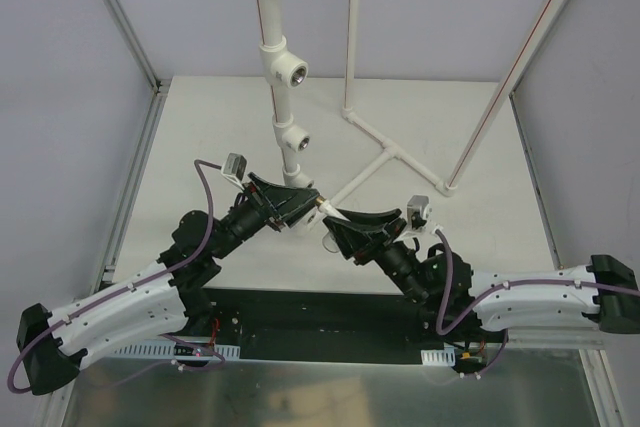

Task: Install the water faucets
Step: Adjust the water faucet.

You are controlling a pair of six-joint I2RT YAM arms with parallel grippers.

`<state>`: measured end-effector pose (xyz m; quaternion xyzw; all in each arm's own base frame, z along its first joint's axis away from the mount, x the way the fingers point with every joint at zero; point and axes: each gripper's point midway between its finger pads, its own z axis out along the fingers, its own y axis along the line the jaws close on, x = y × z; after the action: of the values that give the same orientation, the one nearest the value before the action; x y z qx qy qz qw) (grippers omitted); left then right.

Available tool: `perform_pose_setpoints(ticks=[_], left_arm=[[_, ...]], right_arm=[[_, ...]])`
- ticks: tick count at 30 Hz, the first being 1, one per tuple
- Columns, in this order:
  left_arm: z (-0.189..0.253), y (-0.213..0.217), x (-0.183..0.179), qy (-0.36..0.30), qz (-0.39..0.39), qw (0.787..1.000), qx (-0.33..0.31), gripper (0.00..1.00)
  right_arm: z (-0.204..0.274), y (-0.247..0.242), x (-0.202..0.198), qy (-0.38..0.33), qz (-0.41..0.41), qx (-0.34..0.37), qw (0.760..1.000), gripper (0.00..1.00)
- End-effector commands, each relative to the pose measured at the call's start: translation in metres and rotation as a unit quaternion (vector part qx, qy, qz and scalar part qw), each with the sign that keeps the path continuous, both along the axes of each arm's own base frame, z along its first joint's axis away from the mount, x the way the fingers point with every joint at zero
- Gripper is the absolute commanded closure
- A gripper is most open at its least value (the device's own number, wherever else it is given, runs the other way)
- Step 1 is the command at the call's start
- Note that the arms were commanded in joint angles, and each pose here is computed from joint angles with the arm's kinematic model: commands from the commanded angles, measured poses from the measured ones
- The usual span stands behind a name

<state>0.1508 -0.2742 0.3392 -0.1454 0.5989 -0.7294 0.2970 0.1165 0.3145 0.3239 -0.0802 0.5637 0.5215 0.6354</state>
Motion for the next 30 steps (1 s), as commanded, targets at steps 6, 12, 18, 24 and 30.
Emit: perform_pose_setpoints(ticks=[6,12,18,24,30], left_arm=[[0.023,0.001,-0.005,-0.026,-0.009,0.999,-0.023,0.44],[0.023,-0.007,-0.004,-0.023,-0.019,0.999,-0.018,0.45],[0.025,-0.006,-0.003,-0.024,-0.017,0.999,-0.02,0.5],[0.026,-0.008,-0.003,-0.024,-0.019,0.999,-0.02,0.55],[0.025,-0.01,-0.003,-0.023,-0.024,0.999,-0.02,0.55]], right_arm=[[0.017,-0.017,0.0,0.013,0.0,0.033,0.999,1.0],[0.016,-0.012,-0.002,0.016,0.007,0.031,0.999,1.0],[0.01,-0.008,-0.002,0.021,0.008,0.026,0.999,1.0],[0.006,-0.008,0.001,0.026,-0.001,0.021,0.999,1.0],[0.005,-0.008,0.006,0.031,-0.016,0.018,0.999,1.0]])
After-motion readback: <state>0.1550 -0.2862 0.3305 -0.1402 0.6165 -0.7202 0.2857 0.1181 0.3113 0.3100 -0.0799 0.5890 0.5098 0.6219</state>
